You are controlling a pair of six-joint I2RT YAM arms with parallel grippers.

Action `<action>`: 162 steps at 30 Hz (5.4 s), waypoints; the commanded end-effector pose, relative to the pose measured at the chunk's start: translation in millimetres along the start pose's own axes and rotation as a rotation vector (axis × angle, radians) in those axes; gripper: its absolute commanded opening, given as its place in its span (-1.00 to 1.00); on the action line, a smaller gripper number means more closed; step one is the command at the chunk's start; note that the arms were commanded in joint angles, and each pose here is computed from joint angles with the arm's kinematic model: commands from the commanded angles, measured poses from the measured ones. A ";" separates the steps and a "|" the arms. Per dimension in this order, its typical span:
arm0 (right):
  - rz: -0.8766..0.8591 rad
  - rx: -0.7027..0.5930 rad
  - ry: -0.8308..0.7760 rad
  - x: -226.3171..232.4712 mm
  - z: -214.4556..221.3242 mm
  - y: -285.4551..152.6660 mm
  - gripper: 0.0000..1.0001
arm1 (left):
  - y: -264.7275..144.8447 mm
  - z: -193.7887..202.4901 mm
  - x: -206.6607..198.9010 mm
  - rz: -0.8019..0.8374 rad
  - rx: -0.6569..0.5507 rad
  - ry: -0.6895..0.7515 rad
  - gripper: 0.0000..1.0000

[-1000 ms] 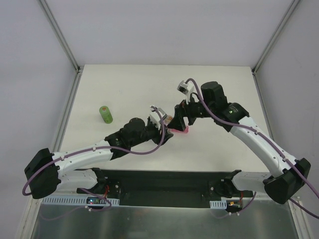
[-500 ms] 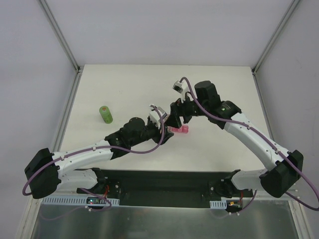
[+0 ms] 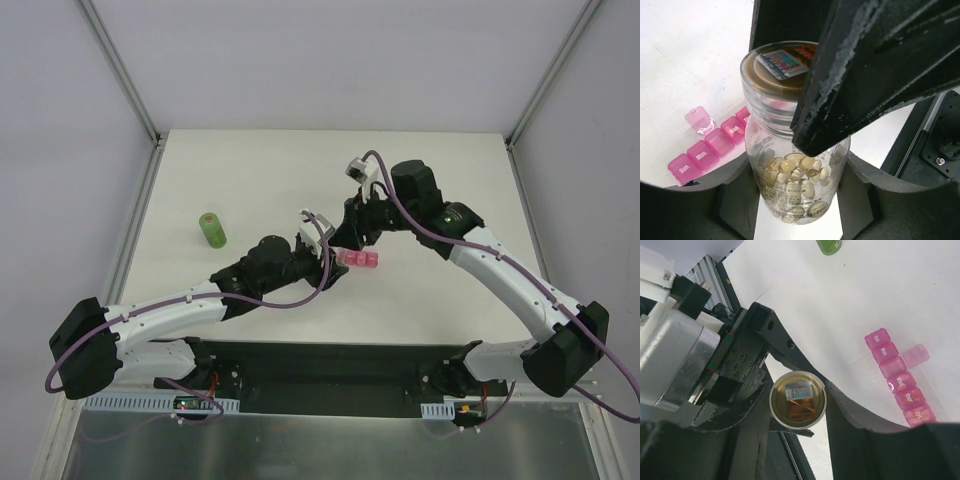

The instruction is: Sort the pills into containers

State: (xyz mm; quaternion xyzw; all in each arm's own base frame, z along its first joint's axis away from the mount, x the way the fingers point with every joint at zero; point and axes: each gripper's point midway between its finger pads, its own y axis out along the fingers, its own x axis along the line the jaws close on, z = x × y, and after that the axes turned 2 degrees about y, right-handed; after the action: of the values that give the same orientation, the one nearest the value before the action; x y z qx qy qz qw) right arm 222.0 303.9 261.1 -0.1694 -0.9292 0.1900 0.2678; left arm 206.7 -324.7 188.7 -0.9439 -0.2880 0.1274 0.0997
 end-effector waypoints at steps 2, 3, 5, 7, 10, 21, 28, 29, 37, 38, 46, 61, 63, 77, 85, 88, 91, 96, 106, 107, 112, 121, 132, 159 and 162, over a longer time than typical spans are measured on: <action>-0.088 -0.075 -0.100 21.4 -18.4 -11.9 -0.50 | -5.4 -34.1 -15.8 0.060 -0.097 0.004 -1.00; -0.104 -0.084 -0.123 25.5 -19.1 -15.6 -0.52 | -8.5 -34.9 -18.4 0.076 -0.100 0.008 -1.00; -0.169 -0.096 -0.160 36.2 -20.4 -21.0 -0.56 | -12.2 -32.7 -22.9 0.111 -0.092 0.012 -1.00; -0.216 -0.108 -0.179 43.8 -22.9 -28.1 -0.57 | -18.2 -26.8 -29.9 0.166 -0.070 0.014 -1.00; -0.250 -0.124 -0.197 49.5 -27.6 -35.5 -0.59 | -25.8 -20.0 -33.8 0.207 -0.048 0.016 -1.00; -0.072 -0.199 -0.147 8.4 -36.7 -62.9 -0.54 | -36.6 -7.7 -20.1 0.172 -0.032 -0.010 -1.00; 0.580 -0.095 -0.076 -160.6 48.8 -86.0 -0.52 | -43.3 -2.9 -18.5 0.175 -0.060 0.002 -1.00; 0.612 -0.072 -0.056 -172.8 61.6 -87.0 -0.52 | -43.7 0.2 -17.4 0.172 -0.059 0.000 -1.00; 0.800 0.100 0.058 -254.8 133.5 -105.8 -0.46 | -47.8 4.3 -23.4 0.216 -0.092 0.016 -1.00; 0.808 0.110 0.062 -259.4 137.4 -107.4 -0.46 | -48.3 5.5 -24.0 0.221 -0.092 0.016 -1.00; 0.792 0.188 0.148 -276.2 168.9 -98.9 -0.31 | -50.8 8.9 -25.1 0.233 -0.103 0.024 -1.00; 0.733 0.185 0.226 -275.1 178.5 -96.5 0.14 | -59.3 29.6 -38.7 0.325 0.004 0.043 -1.00; 0.722 0.168 0.221 -271.9 173.4 -96.7 0.29 | -61.5 33.1 -43.7 0.356 0.022 0.040 -1.00; -0.273 -0.201 -0.364 -18.5 67.5 -92.1 0.93 | -75.7 26.3 -71.6 0.533 0.035 0.052 -1.00; -0.567 -0.227 -0.304 54.5 15.7 -75.1 0.93 | -69.8 4.6 -81.6 0.588 0.017 0.061 -1.00; -0.611 -0.198 -0.244 69.4 8.9 -70.5 0.96 | -67.5 -3.9 -82.7 0.591 -0.002 0.071 -1.00; -0.639 -0.169 -0.216 81.3 9.1 -62.7 0.98 | -64.8 -9.2 -84.3 0.599 -0.008 0.073 -1.00; -0.615 -0.149 -0.251 82.3 15.2 -49.2 0.90 | -60.1 -14.4 -84.4 0.598 -0.008 0.073 -1.00; -0.484 -0.043 -0.291 71.7 38.6 -33.4 0.58 | -56.7 -25.1 -80.1 0.554 -0.048 0.052 -1.00; -0.484 -0.044 -0.292 71.5 38.3 -33.0 0.54 | -55.9 -24.4 -79.4 0.550 -0.048 0.049 -1.00; -0.483 -0.043 -0.295 72.5 37.9 -32.2 0.46 | -53.9 -24.7 -77.8 0.537 -0.051 0.042 -1.00; -0.498 -0.078 -0.260 78.4 21.7 -31.2 0.52 | -51.0 -23.5 -77.7 0.538 -0.043 0.025 -1.00; -0.499 -0.084 -0.243 76.6 22.6 -27.8 -0.17 | -50.1 -28.3 -76.4 0.525 -0.061 0.021 -1.00; -0.496 -0.168 -0.167 71.1 5.2 -31.7 -0.75 | -63.5 -46.8 -57.1 0.391 -0.284 -0.093 0.47; -0.503 -0.183 -0.142 70.4 0.6 -31.5 -0.75 | -60.5 -46.1 -56.5 0.389 -0.283 -0.101 0.47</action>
State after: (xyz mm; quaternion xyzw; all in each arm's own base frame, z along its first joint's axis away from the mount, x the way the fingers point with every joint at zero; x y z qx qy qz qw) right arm 156.9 304.5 282.6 0.0457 -0.9680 0.0805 0.2331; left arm 137.7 -312.1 242.7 -0.9799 -0.1152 0.1577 -0.0400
